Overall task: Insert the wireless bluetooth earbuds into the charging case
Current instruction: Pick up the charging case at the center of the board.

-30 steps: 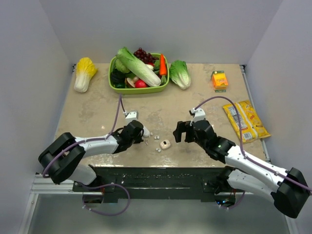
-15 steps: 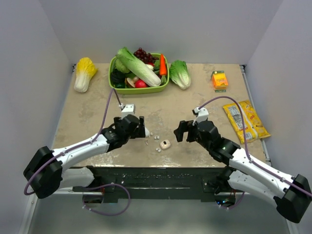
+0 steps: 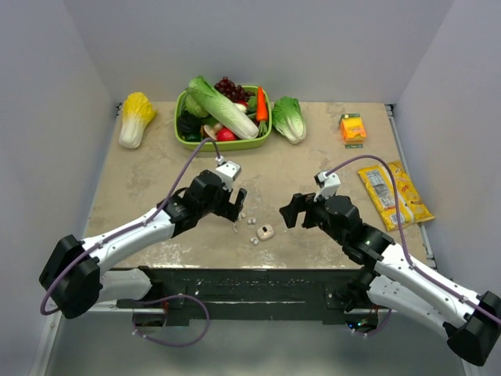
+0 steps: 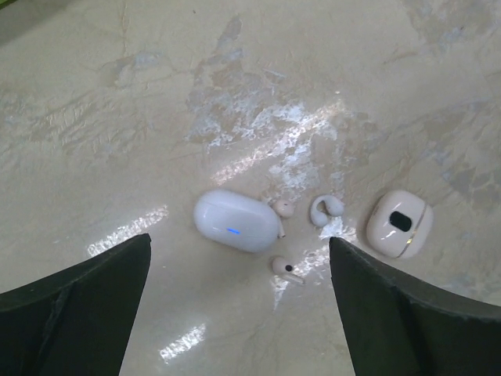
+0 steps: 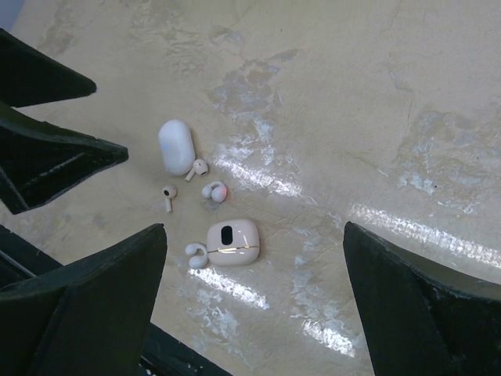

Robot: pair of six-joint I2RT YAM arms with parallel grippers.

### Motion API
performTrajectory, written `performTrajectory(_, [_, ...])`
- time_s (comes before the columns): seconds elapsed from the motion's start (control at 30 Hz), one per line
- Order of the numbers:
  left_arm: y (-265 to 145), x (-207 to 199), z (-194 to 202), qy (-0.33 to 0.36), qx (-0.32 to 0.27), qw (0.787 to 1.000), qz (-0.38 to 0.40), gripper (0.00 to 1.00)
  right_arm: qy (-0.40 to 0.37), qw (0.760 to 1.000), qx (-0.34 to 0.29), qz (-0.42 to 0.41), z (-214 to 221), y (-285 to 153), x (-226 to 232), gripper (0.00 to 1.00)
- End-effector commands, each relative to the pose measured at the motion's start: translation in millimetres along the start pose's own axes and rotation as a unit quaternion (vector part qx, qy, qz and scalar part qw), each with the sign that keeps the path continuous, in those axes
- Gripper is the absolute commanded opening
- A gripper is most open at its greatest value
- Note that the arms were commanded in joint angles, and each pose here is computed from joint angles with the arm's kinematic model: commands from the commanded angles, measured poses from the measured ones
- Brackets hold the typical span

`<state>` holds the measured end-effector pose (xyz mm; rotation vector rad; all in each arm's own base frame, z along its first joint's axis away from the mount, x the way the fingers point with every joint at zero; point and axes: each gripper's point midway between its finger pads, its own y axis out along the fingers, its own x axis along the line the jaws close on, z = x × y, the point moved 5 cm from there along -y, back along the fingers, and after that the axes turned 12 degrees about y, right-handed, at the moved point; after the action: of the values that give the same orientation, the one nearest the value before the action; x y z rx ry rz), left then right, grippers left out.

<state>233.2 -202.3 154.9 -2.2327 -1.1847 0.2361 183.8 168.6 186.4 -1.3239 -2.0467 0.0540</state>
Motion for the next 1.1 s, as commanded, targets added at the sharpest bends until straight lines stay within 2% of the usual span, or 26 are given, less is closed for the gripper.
performTrajectory(0.0, [16,6,5,0.048,0.016,0.996,0.069,1.0,0.006,1.0,-0.015,-0.026,-11,-6,11,0.97])
performTrajectory(0.23, [43,7,16,0.07,0.062,0.992,0.081,0.96,0.003,1.0,-0.009,-0.027,-10,-6,12,0.98])
performTrajectory(0.67, [54,8,31,0.116,0.1,0.983,0.098,0.96,0.002,1.0,-0.003,-0.026,-6,-2,11,0.98])
performTrajectory(0.8, [61,9,39,0.124,0.127,0.98,0.095,0.95,-0.001,1.0,0.0,-0.025,-5,-1,10,0.98])
performTrajectory(1.07, [73,9,46,0.125,0.14,0.977,0.1,0.92,-0.001,1.0,-0.001,-0.022,-5,0,9,0.98])
